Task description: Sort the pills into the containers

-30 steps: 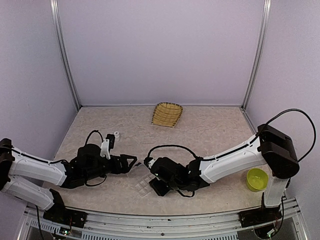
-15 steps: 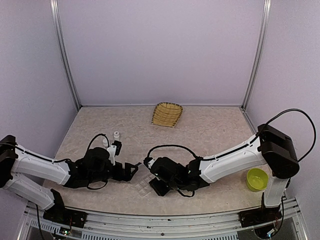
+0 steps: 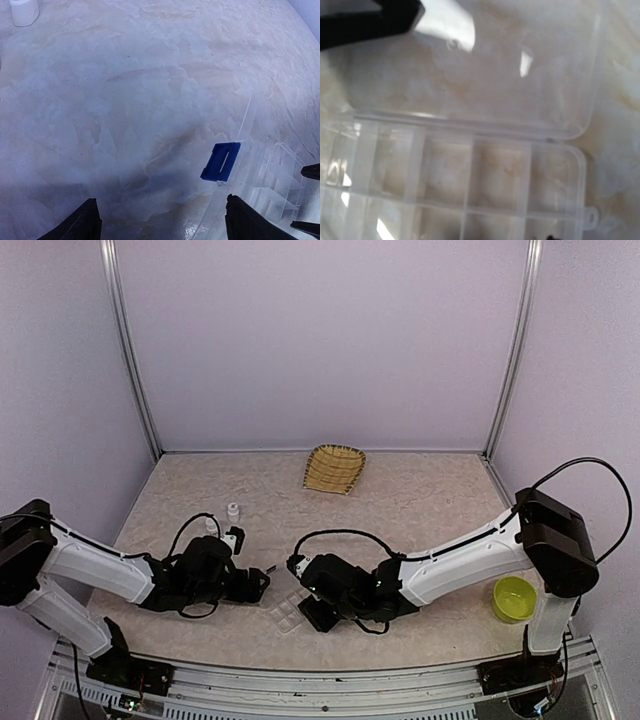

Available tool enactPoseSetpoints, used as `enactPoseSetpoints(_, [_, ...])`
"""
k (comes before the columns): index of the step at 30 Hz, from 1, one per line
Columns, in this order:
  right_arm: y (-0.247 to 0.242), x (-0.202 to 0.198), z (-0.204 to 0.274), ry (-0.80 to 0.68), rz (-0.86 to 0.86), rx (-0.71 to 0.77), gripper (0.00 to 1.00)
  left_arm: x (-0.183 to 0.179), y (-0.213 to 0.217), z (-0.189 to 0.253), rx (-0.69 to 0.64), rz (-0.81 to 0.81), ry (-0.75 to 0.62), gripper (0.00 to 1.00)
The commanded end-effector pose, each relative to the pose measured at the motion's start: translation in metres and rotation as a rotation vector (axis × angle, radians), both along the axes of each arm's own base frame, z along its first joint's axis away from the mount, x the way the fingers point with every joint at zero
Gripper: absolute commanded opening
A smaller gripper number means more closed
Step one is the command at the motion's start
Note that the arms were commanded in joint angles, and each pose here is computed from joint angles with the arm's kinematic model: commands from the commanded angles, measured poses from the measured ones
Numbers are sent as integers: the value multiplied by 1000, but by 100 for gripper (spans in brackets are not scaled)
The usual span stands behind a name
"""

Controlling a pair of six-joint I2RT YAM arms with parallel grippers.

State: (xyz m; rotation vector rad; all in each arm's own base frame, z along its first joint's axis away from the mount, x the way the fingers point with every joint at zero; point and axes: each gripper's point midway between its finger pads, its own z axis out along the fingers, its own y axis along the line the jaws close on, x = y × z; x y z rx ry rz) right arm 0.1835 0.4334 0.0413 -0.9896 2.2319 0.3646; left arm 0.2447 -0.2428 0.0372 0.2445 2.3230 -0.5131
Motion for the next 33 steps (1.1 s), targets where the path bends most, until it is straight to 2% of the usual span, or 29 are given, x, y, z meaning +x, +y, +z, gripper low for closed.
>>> enactPoseSetpoints(1, [-9,-5,-12,14,13,-58,56,7,0,-9,34,28,39,81])
enactPoseSetpoints(5, [-11,-6,-13,14,16,-64,56,9,-5,-20,62,18,73,76])
enactPoseSetpoints(13, [-12,-5,-12,11,19,-67,56,10,-9,-29,83,11,103,73])
enactPoseSetpoints(20, [-10,-1,-4,12,16,-67,56,13,-12,-15,42,6,84,72])
enactPoseSetpoints(33, [-1,-1,2,93,9,-119,55,-4,-29,-1,-144,-59,120,61])
